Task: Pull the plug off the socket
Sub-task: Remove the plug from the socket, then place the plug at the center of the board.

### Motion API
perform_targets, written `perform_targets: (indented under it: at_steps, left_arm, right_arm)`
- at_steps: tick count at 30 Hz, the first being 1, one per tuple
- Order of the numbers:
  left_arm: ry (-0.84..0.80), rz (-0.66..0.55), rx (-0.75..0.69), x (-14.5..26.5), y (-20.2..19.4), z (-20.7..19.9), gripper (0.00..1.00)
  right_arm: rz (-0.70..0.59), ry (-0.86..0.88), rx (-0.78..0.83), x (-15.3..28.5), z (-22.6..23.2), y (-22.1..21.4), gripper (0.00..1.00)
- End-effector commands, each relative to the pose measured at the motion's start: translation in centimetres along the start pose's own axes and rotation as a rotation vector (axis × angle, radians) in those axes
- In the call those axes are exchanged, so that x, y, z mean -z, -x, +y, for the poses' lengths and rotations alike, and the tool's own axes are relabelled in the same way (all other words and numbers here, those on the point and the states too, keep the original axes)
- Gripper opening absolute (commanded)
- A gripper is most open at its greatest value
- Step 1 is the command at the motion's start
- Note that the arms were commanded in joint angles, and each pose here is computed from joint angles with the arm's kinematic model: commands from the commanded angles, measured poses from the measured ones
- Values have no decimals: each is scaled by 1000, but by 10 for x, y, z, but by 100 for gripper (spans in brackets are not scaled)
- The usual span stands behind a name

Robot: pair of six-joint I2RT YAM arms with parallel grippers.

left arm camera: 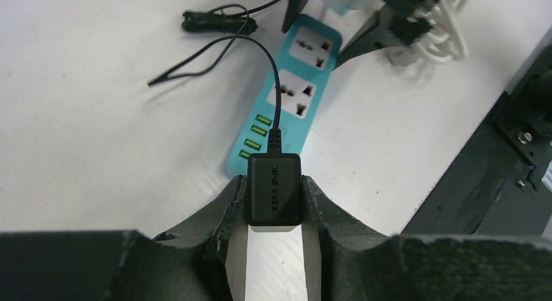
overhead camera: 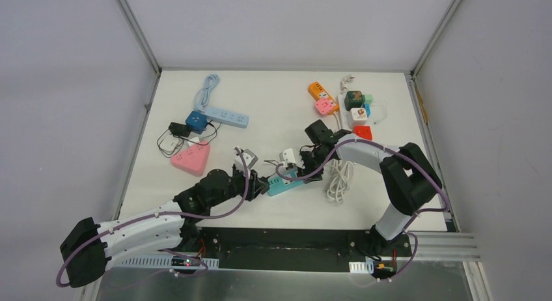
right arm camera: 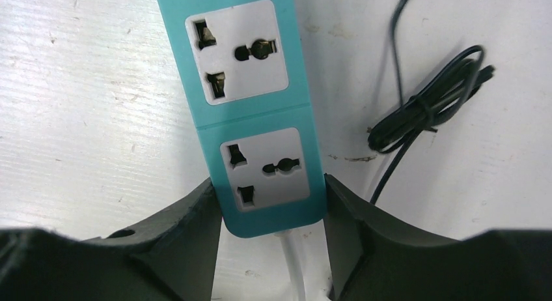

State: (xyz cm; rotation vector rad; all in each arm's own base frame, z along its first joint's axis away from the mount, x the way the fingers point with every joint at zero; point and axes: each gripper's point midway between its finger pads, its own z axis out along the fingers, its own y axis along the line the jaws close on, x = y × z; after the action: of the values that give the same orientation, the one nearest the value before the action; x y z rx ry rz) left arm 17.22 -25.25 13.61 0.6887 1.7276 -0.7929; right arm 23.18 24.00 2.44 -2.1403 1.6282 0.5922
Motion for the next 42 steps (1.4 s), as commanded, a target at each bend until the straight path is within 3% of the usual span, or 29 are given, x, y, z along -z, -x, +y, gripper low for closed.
perform_targets:
  at_steps: [1,13,26,33,37,42]
  left_arm:
    - [97,19,114,0,13,19,0]
    - [246,18,250,2,28,58,0]
    - [384,-60,424,9,72,130,0]
    - [534,-183,530,34,110,192,0]
    - [556,-328,571,57,146,223,0]
    - [574,-426,613,79,173,251,0]
  right_arm:
    - [24,15,-27,9,4,-4,50]
    - [43,28,-44,11,5,-12,54]
    - [50,45,-56,10,7,-13,56]
    - [53,52,-59,10,8,-14,56]
    - [52,53,-60,10,8,-14,56]
    - [53,60,-62,9,9,-14,56]
